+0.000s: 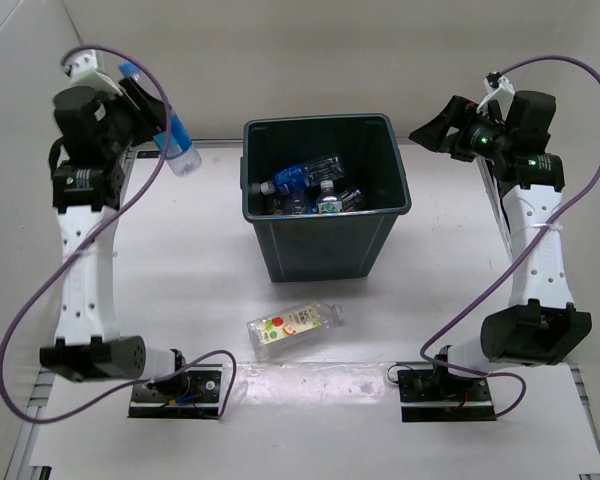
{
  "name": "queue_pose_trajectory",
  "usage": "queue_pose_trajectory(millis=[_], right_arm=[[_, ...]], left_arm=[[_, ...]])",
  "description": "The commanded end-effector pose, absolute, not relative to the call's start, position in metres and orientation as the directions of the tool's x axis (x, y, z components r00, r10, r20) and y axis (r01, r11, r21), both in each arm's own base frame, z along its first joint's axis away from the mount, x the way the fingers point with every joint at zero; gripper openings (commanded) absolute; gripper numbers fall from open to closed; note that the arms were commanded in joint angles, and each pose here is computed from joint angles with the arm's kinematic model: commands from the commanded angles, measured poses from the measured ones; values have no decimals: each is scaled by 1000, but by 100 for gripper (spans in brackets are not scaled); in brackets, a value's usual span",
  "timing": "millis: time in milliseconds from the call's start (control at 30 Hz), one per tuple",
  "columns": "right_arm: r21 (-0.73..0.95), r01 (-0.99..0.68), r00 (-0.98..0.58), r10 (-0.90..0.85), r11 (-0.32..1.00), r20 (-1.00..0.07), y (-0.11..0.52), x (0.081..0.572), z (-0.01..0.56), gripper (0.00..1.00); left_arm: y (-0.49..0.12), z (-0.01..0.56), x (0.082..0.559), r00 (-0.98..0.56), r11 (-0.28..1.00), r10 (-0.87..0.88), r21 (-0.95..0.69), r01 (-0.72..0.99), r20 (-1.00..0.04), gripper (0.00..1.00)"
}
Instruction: Put the plastic bottles in the bin
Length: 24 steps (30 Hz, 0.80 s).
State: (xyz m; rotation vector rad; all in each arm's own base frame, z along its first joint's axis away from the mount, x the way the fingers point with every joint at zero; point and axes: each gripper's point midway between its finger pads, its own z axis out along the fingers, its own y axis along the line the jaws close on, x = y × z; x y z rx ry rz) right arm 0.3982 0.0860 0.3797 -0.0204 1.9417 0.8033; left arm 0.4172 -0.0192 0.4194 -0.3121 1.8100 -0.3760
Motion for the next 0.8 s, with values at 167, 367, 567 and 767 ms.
queue_pose_trajectory(millis=[167,367,567,767], right_arm=[[536,-379,-498,322,754,-805,91,399,383,90],[539,-376,-503,323,754,-802,91,398,382,90],[538,-369,-505,323,757,-800,89,396,379,90],[535,-382,-500,318,754,-805,88,390,380,90]], left_arm=[[-87,547,389,116,892,-341,-282,352,-933,52],[-189,542,376,56,817,-156,-97,569,-986,61],[-266,514,348,127,713,114,170,680,-985,100],[-229,517,340,192,773,239,306,555,-952,100]])
